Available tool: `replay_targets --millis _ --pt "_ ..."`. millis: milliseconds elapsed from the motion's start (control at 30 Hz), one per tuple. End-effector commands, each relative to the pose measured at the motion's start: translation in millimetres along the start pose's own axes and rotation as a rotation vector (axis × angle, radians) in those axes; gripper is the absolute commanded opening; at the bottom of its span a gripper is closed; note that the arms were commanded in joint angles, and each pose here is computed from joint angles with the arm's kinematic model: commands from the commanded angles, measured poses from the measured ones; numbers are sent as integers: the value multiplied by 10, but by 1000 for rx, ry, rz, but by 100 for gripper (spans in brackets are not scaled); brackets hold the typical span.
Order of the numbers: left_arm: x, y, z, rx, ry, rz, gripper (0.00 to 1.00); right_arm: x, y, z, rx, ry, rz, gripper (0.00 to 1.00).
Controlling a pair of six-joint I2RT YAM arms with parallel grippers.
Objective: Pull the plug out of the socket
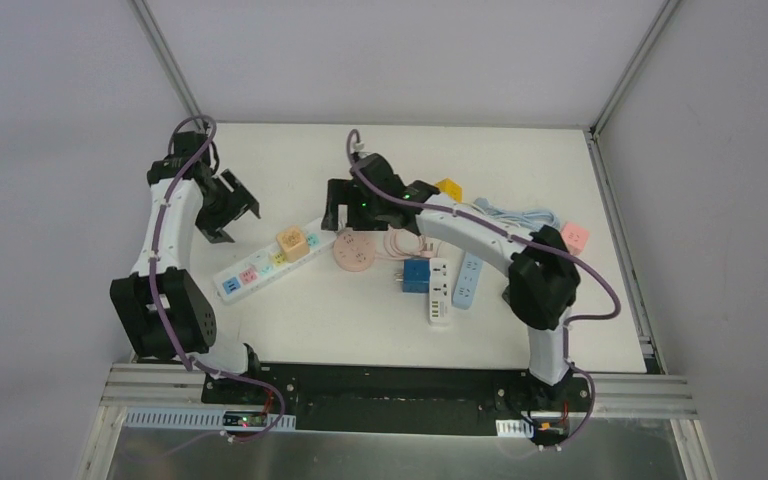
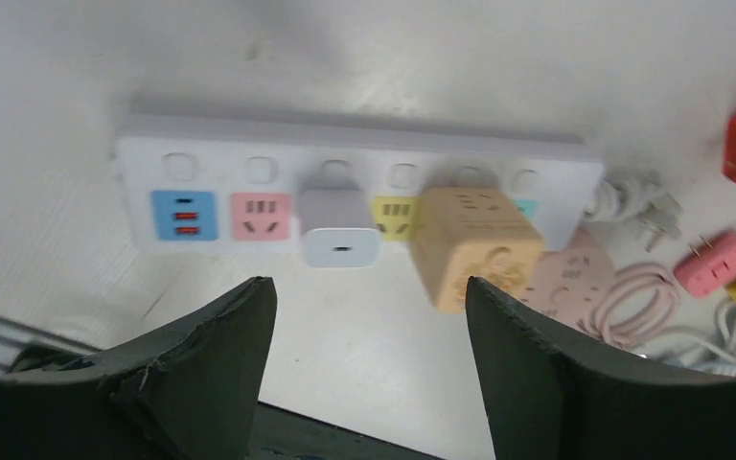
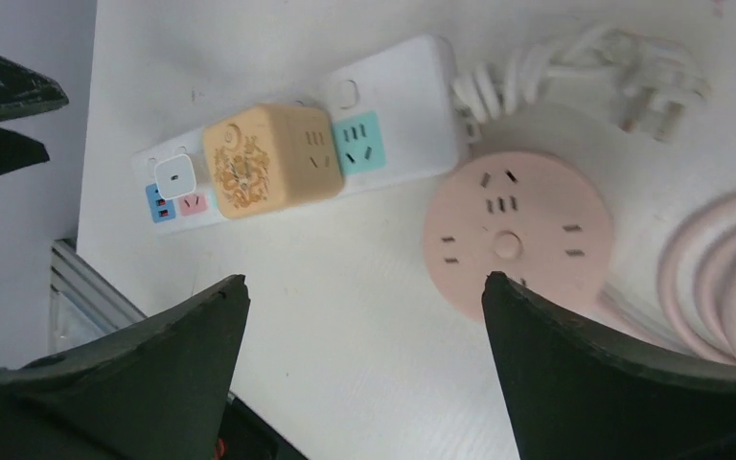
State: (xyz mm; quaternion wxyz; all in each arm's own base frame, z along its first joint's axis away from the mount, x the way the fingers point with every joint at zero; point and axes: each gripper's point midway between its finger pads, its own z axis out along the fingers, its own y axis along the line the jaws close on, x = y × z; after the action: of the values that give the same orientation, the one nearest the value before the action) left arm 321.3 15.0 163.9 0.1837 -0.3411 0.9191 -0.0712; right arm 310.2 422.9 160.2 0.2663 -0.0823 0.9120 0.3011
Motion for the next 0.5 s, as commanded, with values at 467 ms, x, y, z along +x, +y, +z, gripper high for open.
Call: replay_targets --millis 467 --pt "411 1155 349 -318 -42 -240 61 195 755 1140 -22 -102 -446 91"
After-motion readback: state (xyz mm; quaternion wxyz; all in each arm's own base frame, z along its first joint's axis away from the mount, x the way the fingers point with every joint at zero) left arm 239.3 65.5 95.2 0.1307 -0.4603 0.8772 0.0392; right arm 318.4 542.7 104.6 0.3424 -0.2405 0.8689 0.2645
